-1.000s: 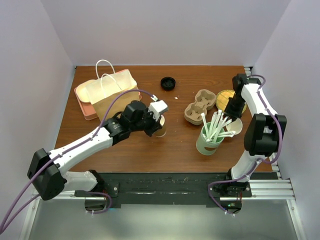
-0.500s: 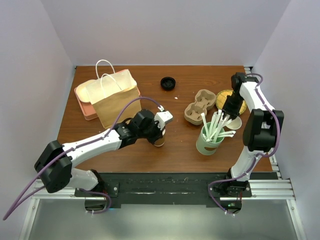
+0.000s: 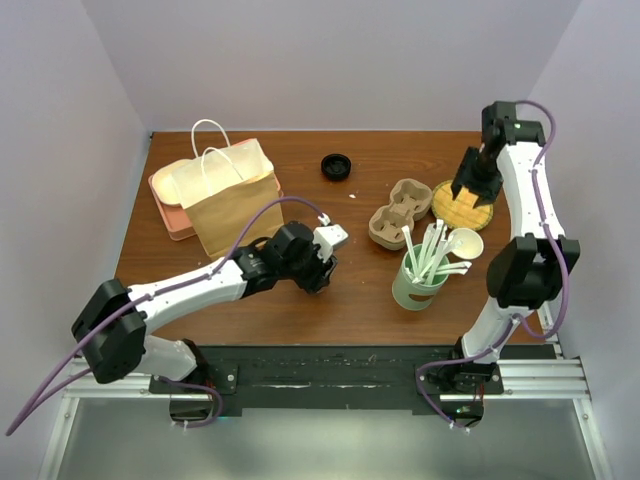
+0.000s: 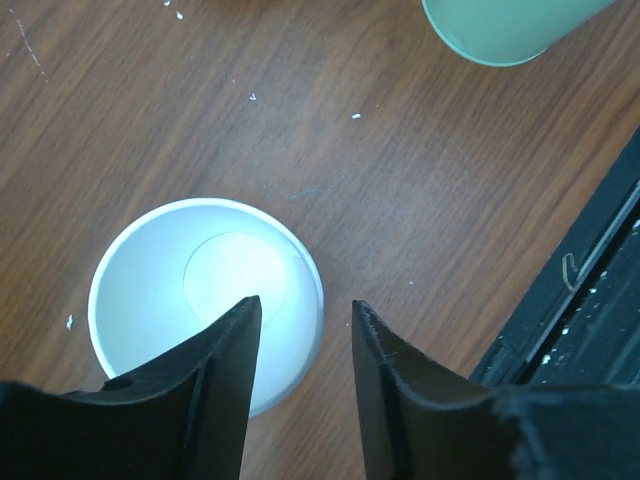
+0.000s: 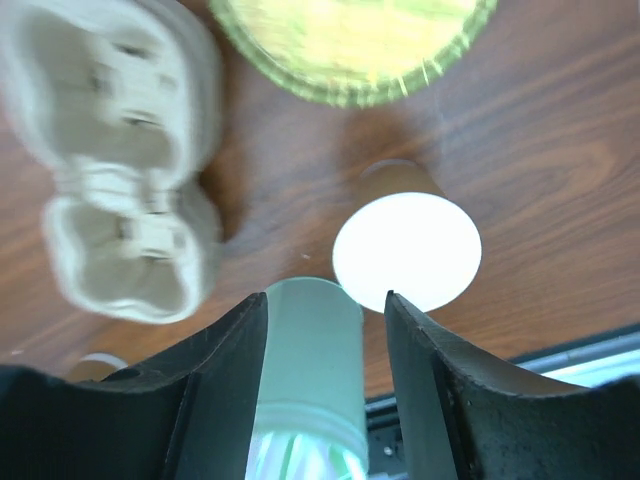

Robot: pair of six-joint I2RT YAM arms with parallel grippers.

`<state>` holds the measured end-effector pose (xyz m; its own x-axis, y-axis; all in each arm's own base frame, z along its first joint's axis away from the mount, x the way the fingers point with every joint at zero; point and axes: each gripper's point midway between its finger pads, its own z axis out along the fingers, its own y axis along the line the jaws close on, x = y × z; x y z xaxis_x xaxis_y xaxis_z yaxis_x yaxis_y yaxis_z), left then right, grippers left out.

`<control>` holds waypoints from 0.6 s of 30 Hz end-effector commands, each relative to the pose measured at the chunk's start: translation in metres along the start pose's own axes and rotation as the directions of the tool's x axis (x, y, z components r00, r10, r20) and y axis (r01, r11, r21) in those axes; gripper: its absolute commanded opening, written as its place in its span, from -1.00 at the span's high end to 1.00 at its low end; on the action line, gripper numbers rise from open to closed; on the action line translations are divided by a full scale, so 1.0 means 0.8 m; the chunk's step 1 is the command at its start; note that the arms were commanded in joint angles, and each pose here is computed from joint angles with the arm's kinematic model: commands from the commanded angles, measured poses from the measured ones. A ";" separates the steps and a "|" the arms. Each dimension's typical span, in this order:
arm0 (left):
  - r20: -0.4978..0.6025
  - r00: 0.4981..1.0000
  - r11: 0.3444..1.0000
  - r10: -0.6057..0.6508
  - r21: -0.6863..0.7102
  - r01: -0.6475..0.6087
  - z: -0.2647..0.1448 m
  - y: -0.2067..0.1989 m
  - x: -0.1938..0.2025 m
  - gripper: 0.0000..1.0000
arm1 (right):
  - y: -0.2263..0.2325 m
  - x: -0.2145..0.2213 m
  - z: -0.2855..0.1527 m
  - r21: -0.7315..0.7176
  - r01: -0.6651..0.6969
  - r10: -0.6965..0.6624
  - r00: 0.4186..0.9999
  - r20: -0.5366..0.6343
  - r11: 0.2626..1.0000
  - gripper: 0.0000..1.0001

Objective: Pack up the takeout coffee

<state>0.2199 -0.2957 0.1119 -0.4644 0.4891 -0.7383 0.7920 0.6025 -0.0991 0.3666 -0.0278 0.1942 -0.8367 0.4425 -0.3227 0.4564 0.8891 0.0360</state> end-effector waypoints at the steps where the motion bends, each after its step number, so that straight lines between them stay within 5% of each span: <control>1: 0.168 0.985 0.998 -0.038 -0.039 0.045 -0.049 -0.001 -0.090 -0.08 | 0.052 -0.019 -0.090 -0.123 0.085 -0.061 0.980 0.191 0.989 -0.11; 3: 0.200 0.975 0.991 -0.093 -0.079 0.111 -0.070 0.006 -0.113 -0.42 | 0.115 -0.024 -0.122 -0.203 0.171 -0.108 0.951 0.290 0.964 -0.12; 8: 0.223 0.952 0.927 -0.209 -0.267 0.265 -0.110 0.045 -0.145 -0.65 | 0.238 -0.036 -0.147 -0.379 0.268 -0.078 0.891 0.447 0.885 -0.12; 9: 0.242 0.946 0.920 -0.218 -0.272 0.281 -0.119 0.046 -0.152 -0.85 | 0.260 -0.032 -0.140 -0.394 0.288 -0.086 0.886 0.456 0.873 -0.11; 18: 0.340 0.833 0.823 -0.437 -0.222 0.523 -0.181 0.060 -0.141 -1.00 | 0.363 -0.045 -0.036 -0.402 0.285 -0.084 0.890 0.447 0.870 -0.07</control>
<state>0.2666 -0.2511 0.2771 -0.5450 0.0660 -0.8359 0.4200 0.8843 -0.2040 0.4838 0.2012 0.2669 -0.6874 0.2348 -0.6872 0.0218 0.9525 0.3036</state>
